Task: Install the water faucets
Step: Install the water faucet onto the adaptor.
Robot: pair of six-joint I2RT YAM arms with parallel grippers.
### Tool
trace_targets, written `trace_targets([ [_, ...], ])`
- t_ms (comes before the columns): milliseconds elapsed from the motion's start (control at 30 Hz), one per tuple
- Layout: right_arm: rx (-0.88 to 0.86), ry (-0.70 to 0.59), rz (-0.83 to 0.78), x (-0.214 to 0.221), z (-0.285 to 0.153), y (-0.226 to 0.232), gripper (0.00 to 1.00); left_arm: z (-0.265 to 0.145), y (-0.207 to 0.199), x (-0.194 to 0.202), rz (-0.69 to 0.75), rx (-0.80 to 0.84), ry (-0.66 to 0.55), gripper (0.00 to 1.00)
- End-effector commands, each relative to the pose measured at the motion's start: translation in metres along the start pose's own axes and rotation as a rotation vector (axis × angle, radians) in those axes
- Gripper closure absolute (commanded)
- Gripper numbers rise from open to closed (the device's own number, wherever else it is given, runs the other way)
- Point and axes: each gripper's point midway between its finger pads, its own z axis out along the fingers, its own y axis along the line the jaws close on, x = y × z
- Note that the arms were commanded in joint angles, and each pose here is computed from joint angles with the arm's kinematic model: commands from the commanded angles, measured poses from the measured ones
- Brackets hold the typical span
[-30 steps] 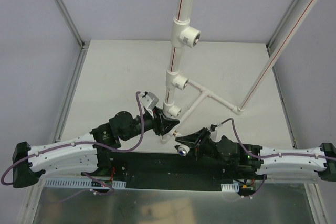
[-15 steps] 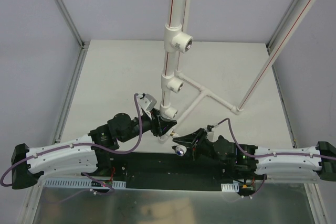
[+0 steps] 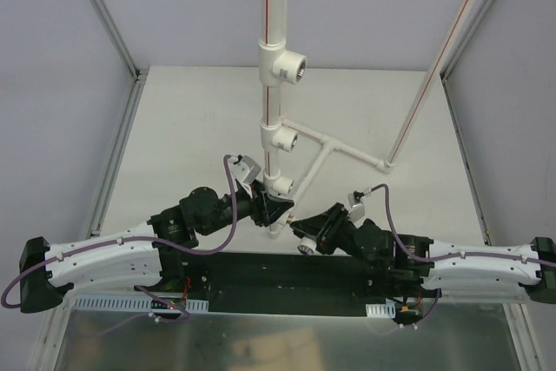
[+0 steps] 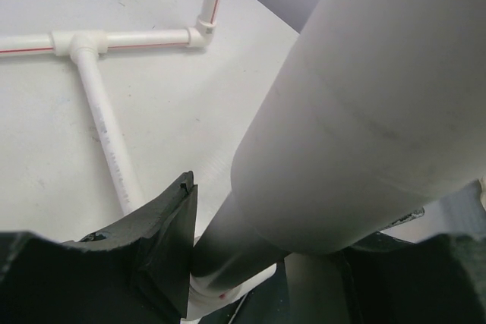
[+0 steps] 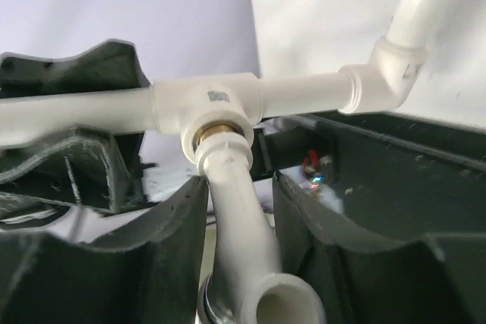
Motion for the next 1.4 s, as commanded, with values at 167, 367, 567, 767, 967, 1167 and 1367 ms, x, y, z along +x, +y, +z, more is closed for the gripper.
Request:
trace_targets([
  [167,-0.168,-0.124,-0.721,-0.01,0.013,0.05,1.0,-0.009,-0.064,-0.006,-0.197,0.244,0.055,1.0],
  [367,-0.255,-0.096,-0.91,-0.002,0.017,0.046,1.0,-0.009,-0.065,-0.006,-0.205,0.245,0.053,1.0],
  [567,-0.338,-0.122,-1.14,-0.006,0.011,0.043,1.0,-0.008,-0.065,-0.007,-0.203,0.249,0.057,1.0],
  [767,-0.355,-0.16,-1.381,-0.013,0.012,0.036,1.0,-0.007,-0.066,-0.008,-0.209,0.25,0.058,1.0],
  [967,-0.4,-0.178,-1.357,-0.01,0.012,0.042,1.0,-0.006,-0.069,-0.01,-0.209,0.259,0.058,1.0],
  [1167,-0.352,-0.071,-1.167,0.008,0.011,0.056,1.0,-0.003,-0.069,-0.001,-0.205,0.261,0.087,1.0],
  [1367,-0.363,-0.029,-0.784,0.018,0.001,0.081,1.0,-0.004,-0.066,0.002,-0.203,0.254,0.087,1.0],
])
